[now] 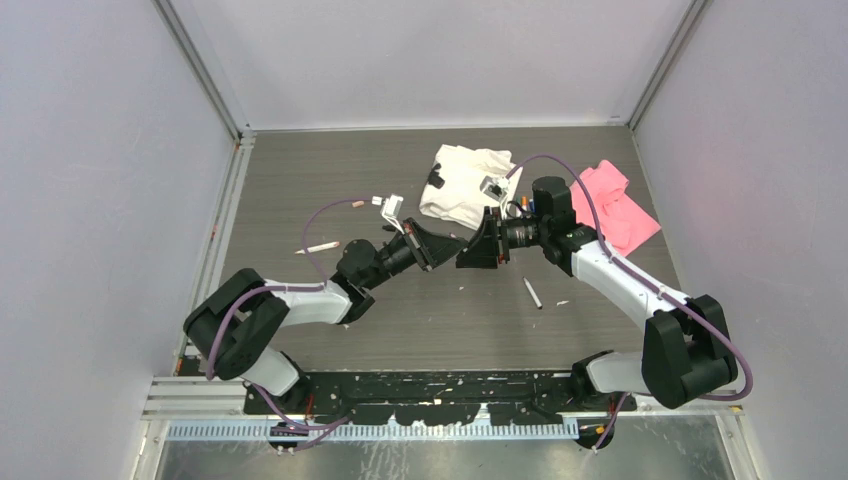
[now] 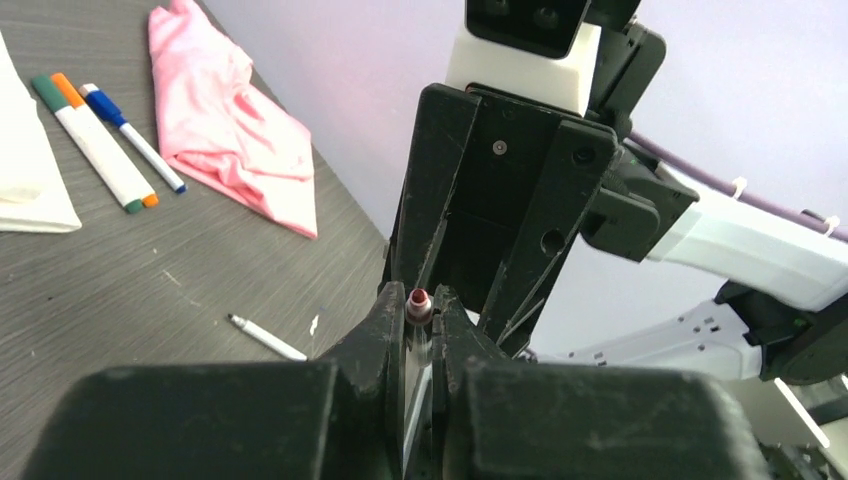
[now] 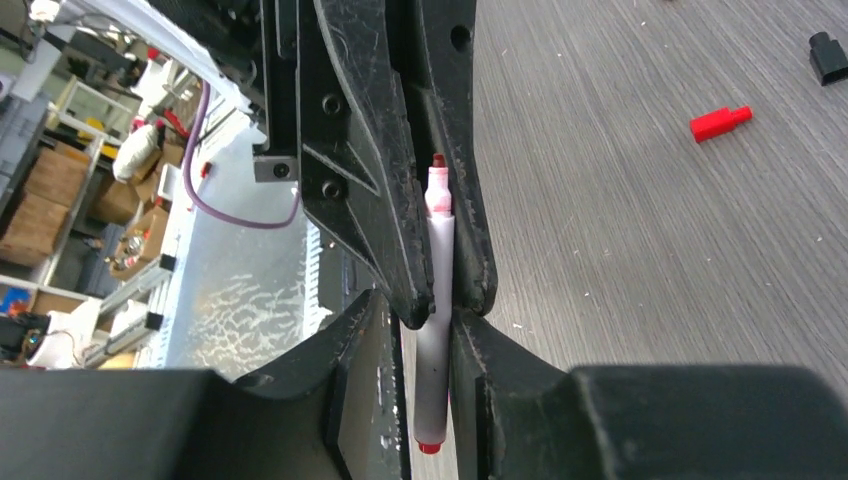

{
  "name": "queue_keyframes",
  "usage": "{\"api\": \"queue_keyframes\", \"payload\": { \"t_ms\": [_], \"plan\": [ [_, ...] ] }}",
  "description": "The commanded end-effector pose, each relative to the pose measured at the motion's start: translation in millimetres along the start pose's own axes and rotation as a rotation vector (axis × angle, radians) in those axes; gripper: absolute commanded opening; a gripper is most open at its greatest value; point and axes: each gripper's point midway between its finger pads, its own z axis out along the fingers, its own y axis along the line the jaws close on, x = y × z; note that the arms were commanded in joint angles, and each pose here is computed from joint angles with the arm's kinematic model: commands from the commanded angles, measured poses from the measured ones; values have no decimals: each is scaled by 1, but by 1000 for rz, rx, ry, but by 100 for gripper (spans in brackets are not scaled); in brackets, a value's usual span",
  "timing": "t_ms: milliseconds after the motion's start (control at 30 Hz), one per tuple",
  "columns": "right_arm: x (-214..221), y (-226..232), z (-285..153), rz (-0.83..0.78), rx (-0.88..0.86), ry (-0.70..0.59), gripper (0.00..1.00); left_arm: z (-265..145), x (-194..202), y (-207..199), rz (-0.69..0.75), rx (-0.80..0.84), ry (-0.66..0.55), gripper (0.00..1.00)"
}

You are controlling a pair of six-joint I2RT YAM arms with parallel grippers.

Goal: Insert the pens into the pen caps
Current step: Pick up the pen from the center of the board.

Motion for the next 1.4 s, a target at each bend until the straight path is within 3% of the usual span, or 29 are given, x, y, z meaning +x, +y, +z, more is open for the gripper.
{"api": "queue_keyframes", "payload": {
  "t_ms": [0,367,633,733,900,1067,1133,1367],
  "plan": [
    [-26,11,3,-26,-44,-67,36,0,-34,-20,-17,88,-194,1],
    [-22,8,10,14,-43,-53,31,-3,-45,-24,4,79,-247,1],
    [-21,7,13,31,-44,-48,15,-2,-46,-24,3,75,-253,1],
    [-22,7,14,36,-48,-47,2,-2,-46,-25,6,80,-251,1],
    [-22,9,13,27,-56,-42,1,-3,-44,-25,18,81,-244,2],
    [-18,6,10,-17,-33,-22,1,-19,-52,-23,63,41,-273,39],
    [-18,5,9,-16,-33,-18,1,-27,-53,-15,87,-12,-260,46],
    [-16,3,7,-45,-19,-13,4,-60,-56,-6,289,-196,-156,57]
  ]
}}
